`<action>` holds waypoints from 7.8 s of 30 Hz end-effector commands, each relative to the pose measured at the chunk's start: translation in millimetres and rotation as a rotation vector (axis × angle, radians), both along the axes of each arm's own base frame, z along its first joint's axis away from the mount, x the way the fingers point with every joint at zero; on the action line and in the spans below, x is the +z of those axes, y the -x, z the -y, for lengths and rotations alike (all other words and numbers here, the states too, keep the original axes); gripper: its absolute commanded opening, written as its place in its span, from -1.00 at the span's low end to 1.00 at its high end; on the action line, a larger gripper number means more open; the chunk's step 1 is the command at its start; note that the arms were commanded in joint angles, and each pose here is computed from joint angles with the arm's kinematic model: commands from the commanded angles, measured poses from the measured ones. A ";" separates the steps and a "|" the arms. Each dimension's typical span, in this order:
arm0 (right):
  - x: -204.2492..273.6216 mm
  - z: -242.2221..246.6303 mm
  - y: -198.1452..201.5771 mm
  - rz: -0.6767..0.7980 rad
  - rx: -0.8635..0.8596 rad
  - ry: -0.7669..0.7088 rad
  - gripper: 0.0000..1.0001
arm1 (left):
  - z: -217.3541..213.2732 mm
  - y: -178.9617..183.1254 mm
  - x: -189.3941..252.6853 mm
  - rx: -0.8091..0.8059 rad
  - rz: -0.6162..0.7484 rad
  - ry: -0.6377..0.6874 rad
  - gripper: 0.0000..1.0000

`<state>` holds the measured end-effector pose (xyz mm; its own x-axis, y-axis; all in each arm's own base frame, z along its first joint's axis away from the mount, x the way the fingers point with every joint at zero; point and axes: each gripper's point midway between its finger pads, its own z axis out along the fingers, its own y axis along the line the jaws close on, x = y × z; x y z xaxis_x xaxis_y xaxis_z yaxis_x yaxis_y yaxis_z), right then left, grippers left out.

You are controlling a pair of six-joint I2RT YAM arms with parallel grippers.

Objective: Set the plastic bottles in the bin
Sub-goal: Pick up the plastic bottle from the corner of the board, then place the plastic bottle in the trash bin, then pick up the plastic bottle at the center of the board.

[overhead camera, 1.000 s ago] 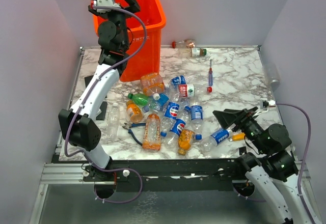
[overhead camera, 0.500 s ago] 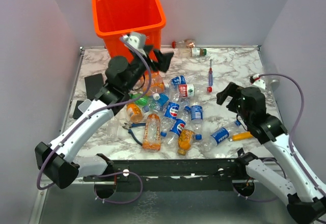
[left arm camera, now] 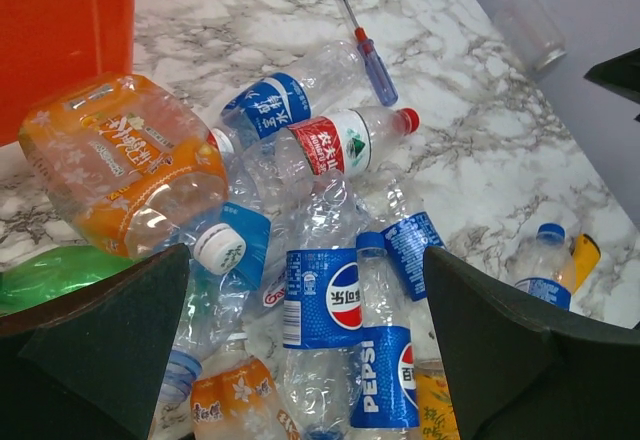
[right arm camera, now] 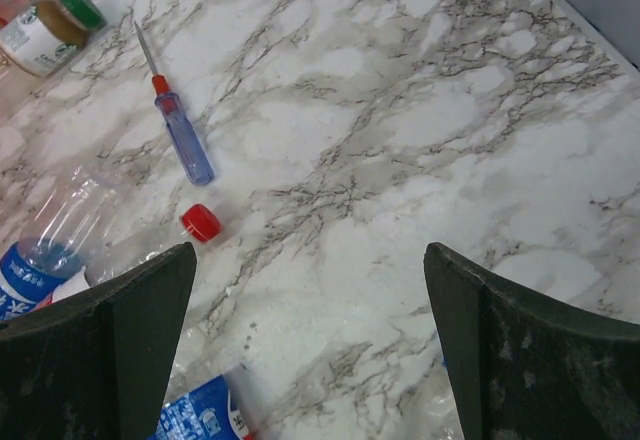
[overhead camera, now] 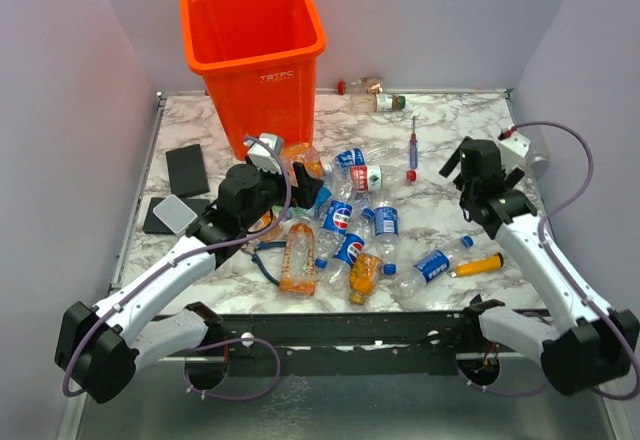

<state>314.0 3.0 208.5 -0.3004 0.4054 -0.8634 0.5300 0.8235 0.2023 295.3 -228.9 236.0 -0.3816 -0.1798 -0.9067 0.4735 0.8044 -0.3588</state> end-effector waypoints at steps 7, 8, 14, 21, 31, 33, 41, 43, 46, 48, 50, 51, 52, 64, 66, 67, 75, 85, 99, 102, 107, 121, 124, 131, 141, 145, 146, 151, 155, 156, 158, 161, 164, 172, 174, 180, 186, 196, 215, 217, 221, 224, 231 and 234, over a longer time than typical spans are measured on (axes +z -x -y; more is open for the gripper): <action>-50.1 -72.7 -62.4 -0.083 0.286 -0.209 0.98 | 1.4 9.3 7.5 0.032 0.012 0.062 0.98; -53.8 -79.0 -61.9 -0.086 0.320 -0.222 0.96 | 1.0 9.6 7.2 0.035 0.012 0.060 0.98; -69.8 -61.8 -25.4 -0.193 0.228 -0.222 0.95 | -1.7 9.6 4.5 0.051 0.009 0.046 0.98; -86.6 -35.0 59.7 -0.299 -0.003 -0.329 1.00 | 0.3 8.3 0.4 0.054 -0.015 0.049 0.98; -137.2 -10.0 135.2 -0.490 -0.361 -0.390 1.00 | -0.1 9.6 1.8 0.056 -0.017 0.058 0.98; -144.7 -11.0 139.7 -0.515 -0.373 -0.394 1.00 | -0.2 9.7 1.8 0.056 -0.017 0.057 0.98; -171.3 -27.2 133.5 -0.512 -0.289 -0.460 0.92 | 0.4 9.1 -1.7 0.055 -0.025 0.051 0.98; -174.2 -29.9 129.5 -0.506 -0.262 -0.463 0.87 | 0.9 8.7 -2.5 0.055 -0.028 0.050 0.98; -174.9 -34.8 121.9 -0.483 -0.221 -0.476 0.80 | 1.3 8.2 -4.1 0.055 -0.031 0.046 0.98; -174.0 -39.2 116.6 -0.469 -0.194 -0.490 0.75 | 1.0 7.5 -5.4 0.057 -0.033 0.042 0.98; -173.4 -42.6 112.9 -0.460 -0.172 -0.501 0.67 | 1.1 7.1 -6.8 0.058 -0.035 0.039 0.98; -172.8 -44.2 111.3 -0.456 -0.161 -0.505 0.63 | 1.2 6.8 -7.6 0.059 -0.037 0.037 0.98; -172.1 -45.7 110.2 -0.454 -0.151 -0.509 0.58 | 1.2 6.7 -8.6 0.059 -0.038 0.034 0.98; -176.3 -58.7 106.6 -0.459 -0.036 -0.525 0.55 | 3.0 3.9 -18.4 0.062 -0.060 0.016 0.98; -182.2 -59.9 108.1 -0.481 -0.028 -0.521 0.57 | 2.7 3.7 -19.6 0.062 -0.063 0.014 0.98; -184.7 -60.7 109.0 -0.487 -0.023 -0.523 0.57 | 2.6 3.8 -19.4 0.062 -0.063 0.013 0.98; -172.0 -64.5 101.4 -0.440 0.052 -0.512 0.23 | 4.0 3.9 -19.3 0.064 -0.073 0.023 0.98; 2.3 -92.1 62.3 0.049 0.510 -0.410 -0.03 | 6.3 4.1 14.6 0.083 -0.030 0.169 0.98; 141.3 -210.0 136.8 0.524 1.488 -0.635 -0.01 | 77.0 82.6 127.2 -0.550 0.115 0.576 0.98; 132.0 -219.0 142.9 0.478 1.549 -0.598 -0.02 | 75.8 79.7 148.9 -0.543 0.171 0.590 0.98; 119.3 -225.0 146.7 0.430 1.571 -0.552 -0.03 | 88.7 74.7 181.4 -0.599 0.191 0.626 0.98; 105.0 -231.7 141.5 0.392 1.577 -0.502 -0.06 | 149.6 89.9 170.7 -0.776 0.117 0.591 0.70; 102.3 -233.0 141.0 0.381 1.580 -0.499 -0.06 | 153.5 91.5 168.3 -0.792 0.105 0.585 0.49; 97.1 -234.1 137.0 0.372 1.566 -0.490 -0.06 | 162.1 96.1 156.7 -0.828 0.062 0.561 0.22; 98.3 -232.5 132.9 0.387 1.546 -0.470 -0.06 | 163.5 98.4 135.2 -0.821 0.028 0.505 0.09; 96.9 -232.9 133.3 0.383 1.548 -0.472 -0.06 | 161.4 96.1 133.2 -0.797 0.035 0.499 -0.40; 96.5 -233.0 133.6 0.382 1.549 -0.473 -0.05 | 161.1 95.5 134.1 -0.793 0.039 0.499 -0.48; 102.0 -232.2 138.0 0.373 1.552 -0.487 0.76 | 157.8 88.3 144.6 -0.746 0.085 0.492 -1.00; 134.6 -227.8 153.9 0.397 1.573 -0.503 1.00 | 142.7 65.2 162.2 -0.587 0.197 0.439 -1.00; 146.6 -225.8 158.8 0.411 1.577 -0.502 1.00 | 137.1 58.1 171.9 -0.538 0.231 0.425 -1.00; 169.5 -220.8 169.0 0.446 1.587 -0.483 1.00 | 127.2 45.0 195.3 -0.464 0.297 0.402 -1.00; 199.1 -212.6 184.2 0.517 1.601 -0.441 1.00 | 113.1 28.3 237.9 -0.380 0.399 0.372 -1.00; 212.2 -202.3 186.6 0.577 1.546 -0.394 1.00 | 82.4 8.5 282.9 -0.202 0.544 0.324 -1.00; 166.6 -170.3 153.4 0.563 1.223 -0.359 1.00 | -52.3 -37.1 385.0 0.509 0.899 0.088 -1.00; 151.5 -169.0 149.6 0.540 1.192 -0.381 1.00 | -80.9 -40.8 401.7 0.628 0.973 0.098 -1.00; 113.0 -171.9 143.5 0.481 1.146 -0.469 0.99 | -128.1 -61.5 419.3 0.834 1.125 0.102 -1.00; 83.1 -174.7 148.3 0.409 1.132 -0.545 0.97 | -108.5 -102.2 389.4 0.811 1.281 -0.126 -1.00; 64.5 -164.3 150.9 0.380 1.080 -0.521 0.97 | -137.5 -183.8 334.6 0.941 0.934 0.053 -1.00; 69.5 -159.2 143.5 0.351 1.065 -0.440 0.98 | -158.3 -170.7 352.6 1.013 0.844 0.122 0.98; 71.0 -155.9 140.4 0.352 1.044 -0.423 0.98 | -147.3 -153.7 367.4 0.996 0.851 0.145 0.98; 65.6 -141.4 124.6 0.319 0.923 -0.389 0.98 | -103.9 -112.7 381.3 0.854 0.831 0.185 0.98; 48.8 -124.4 109.4 0.231 0.778 -0.360 0.99 | -51.8 -88.9 358.6 0.637 0.752 0.197 0.98; -17.8 -123.3 96.1 0.000 0.679 -0.360 0.98 | 29.4 -72.9 193.7 0.255 0.328 -0.029 0.98; -39.2 -143.4 99.7 -0.045 0.760 -0.425 0.95 | 38.2 -49.0 123.3 0.139 0.180 -0.044 0.98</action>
